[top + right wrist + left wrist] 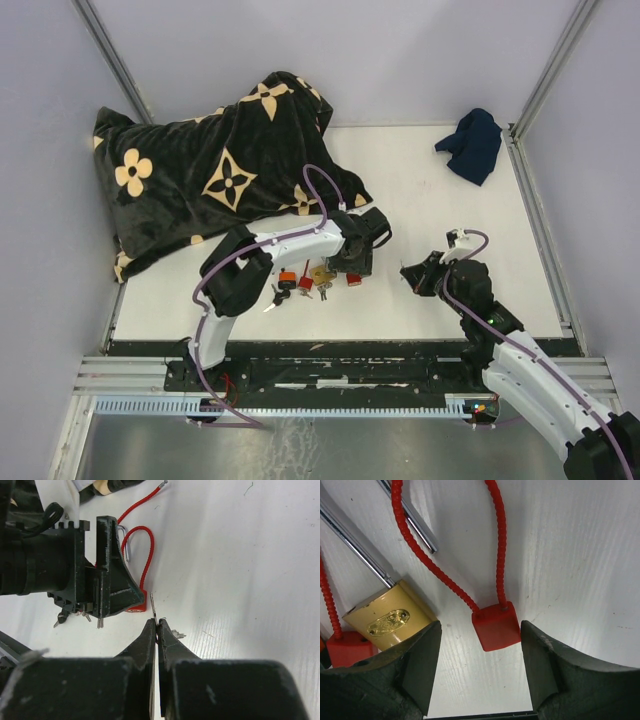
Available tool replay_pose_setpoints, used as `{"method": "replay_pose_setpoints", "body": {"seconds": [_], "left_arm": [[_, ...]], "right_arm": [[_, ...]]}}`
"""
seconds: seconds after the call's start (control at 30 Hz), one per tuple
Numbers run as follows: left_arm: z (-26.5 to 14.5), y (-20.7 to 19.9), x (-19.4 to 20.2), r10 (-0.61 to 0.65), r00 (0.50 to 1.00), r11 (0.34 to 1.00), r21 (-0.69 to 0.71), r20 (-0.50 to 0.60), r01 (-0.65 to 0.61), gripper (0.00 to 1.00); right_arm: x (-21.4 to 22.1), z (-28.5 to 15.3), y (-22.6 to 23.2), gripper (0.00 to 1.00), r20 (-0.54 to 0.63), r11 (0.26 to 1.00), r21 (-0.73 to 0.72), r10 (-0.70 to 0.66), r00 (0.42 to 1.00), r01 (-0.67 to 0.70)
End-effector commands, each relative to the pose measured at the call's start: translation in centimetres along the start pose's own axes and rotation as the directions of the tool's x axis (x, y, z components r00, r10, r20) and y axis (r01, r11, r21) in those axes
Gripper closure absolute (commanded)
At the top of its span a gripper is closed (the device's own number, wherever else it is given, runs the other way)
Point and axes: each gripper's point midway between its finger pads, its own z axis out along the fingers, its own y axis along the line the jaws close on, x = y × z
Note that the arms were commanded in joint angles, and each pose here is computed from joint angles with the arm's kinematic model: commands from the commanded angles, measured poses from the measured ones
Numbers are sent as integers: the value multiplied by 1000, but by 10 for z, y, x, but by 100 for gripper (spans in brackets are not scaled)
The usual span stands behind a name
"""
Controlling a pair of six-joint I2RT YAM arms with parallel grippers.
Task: Unlock with the key
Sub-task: Pick up the key from the center of the board, then pick up the lock from the center of the board.
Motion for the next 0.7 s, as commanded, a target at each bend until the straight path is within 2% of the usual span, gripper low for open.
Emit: {"method": "replay_pose_setpoints", "body": {"seconds": [0.0,0.13,0.4,0.5,0.67], "left_arm": [[-2,-12,-7,-20,1000,1000,6,2,20,30],[7,-15,-3,-20,999,1000,-7,-27,20,35],[21,-11,14,-31,995,999,-33,-93,28,58],[16,-11,16,-51,994,999,-24,-99,49,69],[-9,-13,-2,-123,991,990,59,-53,126,82]], "right_arm": [[-8,-1,-1,99,36,1000,7,-6,999,5],[-9,-1,0,99,39,1000,7,-6,999,6],[-8,-4,0,99,37,1000,8,-14,999,14],[-7,-4,2,99,26,1000,-1,-25,999,25],[-1,-7,13,98,-28,997,-49,-54,998,53]]}}
